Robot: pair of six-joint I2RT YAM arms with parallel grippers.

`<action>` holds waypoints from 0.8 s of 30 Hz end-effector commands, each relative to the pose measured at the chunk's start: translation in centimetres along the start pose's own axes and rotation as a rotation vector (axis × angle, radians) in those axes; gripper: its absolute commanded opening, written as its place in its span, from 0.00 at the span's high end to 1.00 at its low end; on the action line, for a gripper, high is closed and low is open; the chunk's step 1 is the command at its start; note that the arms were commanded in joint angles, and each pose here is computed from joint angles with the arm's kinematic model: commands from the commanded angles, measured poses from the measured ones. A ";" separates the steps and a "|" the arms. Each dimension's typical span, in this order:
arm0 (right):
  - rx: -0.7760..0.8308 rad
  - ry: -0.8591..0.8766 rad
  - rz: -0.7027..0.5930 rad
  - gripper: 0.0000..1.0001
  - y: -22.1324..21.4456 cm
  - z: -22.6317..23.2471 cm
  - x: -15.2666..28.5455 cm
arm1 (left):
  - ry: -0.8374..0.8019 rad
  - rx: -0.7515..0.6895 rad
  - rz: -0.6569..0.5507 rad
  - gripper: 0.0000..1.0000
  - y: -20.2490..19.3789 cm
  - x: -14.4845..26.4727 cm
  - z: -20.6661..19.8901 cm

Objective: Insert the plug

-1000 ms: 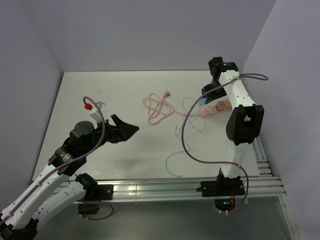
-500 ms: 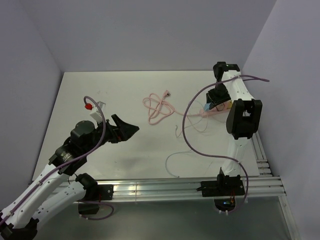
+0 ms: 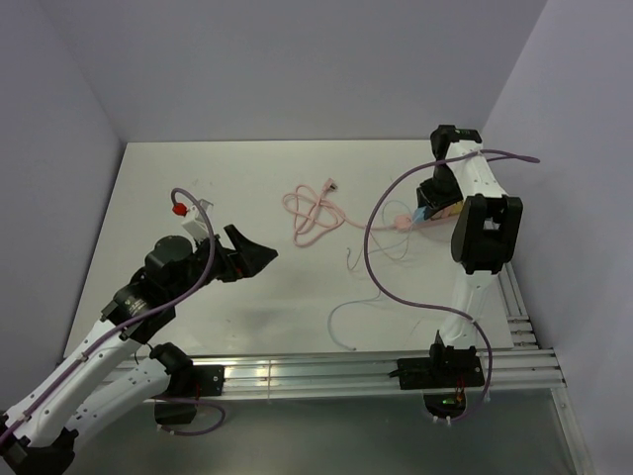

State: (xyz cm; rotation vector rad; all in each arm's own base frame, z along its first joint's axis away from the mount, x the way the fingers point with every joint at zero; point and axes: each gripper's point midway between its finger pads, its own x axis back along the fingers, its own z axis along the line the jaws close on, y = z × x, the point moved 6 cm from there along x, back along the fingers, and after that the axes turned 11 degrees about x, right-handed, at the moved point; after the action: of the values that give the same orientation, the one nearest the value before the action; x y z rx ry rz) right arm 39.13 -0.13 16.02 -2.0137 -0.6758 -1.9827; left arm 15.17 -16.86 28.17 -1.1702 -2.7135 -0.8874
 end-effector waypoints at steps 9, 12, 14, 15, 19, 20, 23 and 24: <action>0.018 -0.013 -0.057 1.00 1.4 0.5 -1.5 | -0.049 -0.003 -0.025 0.04 0.9 -0.2 -1.5; 0.013 -0.013 -0.057 1.00 1.8 0.5 -1.6 | -0.043 0.001 -0.015 0.04 0.8 -0.4 -1.3; 0.010 -0.008 -0.059 1.00 2.0 0.7 -1.6 | -0.043 0.003 -0.014 0.04 0.8 -0.5 -1.3; 0.015 -0.014 -0.053 1.00 2.0 0.7 -1.8 | -0.043 0.003 -0.014 0.04 0.8 -0.5 -1.3; -0.001 -0.023 -0.068 1.00 2.5 0.4 -1.5 | -0.044 0.006 -0.010 0.04 0.8 -0.7 -1.4; -0.003 -0.018 -0.070 1.00 2.6 0.5 -1.5 | -0.042 0.006 -0.010 0.04 0.8 -0.7 -1.3; -0.008 -0.014 -0.065 1.00 2.7 0.5 -1.7 | -0.044 0.010 -0.009 0.04 0.7 -0.8 -1.3; -0.007 -0.021 -0.062 1.00 2.7 0.5 -2.0 | -0.043 0.011 -0.006 0.04 0.7 -0.9 -1.3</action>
State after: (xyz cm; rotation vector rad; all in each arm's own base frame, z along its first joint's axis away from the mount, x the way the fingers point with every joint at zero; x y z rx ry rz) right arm 40.27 -1.46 14.18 -2.0187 -0.7100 -1.9685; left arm 15.77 -17.46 27.52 -1.1811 -2.6795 -0.8828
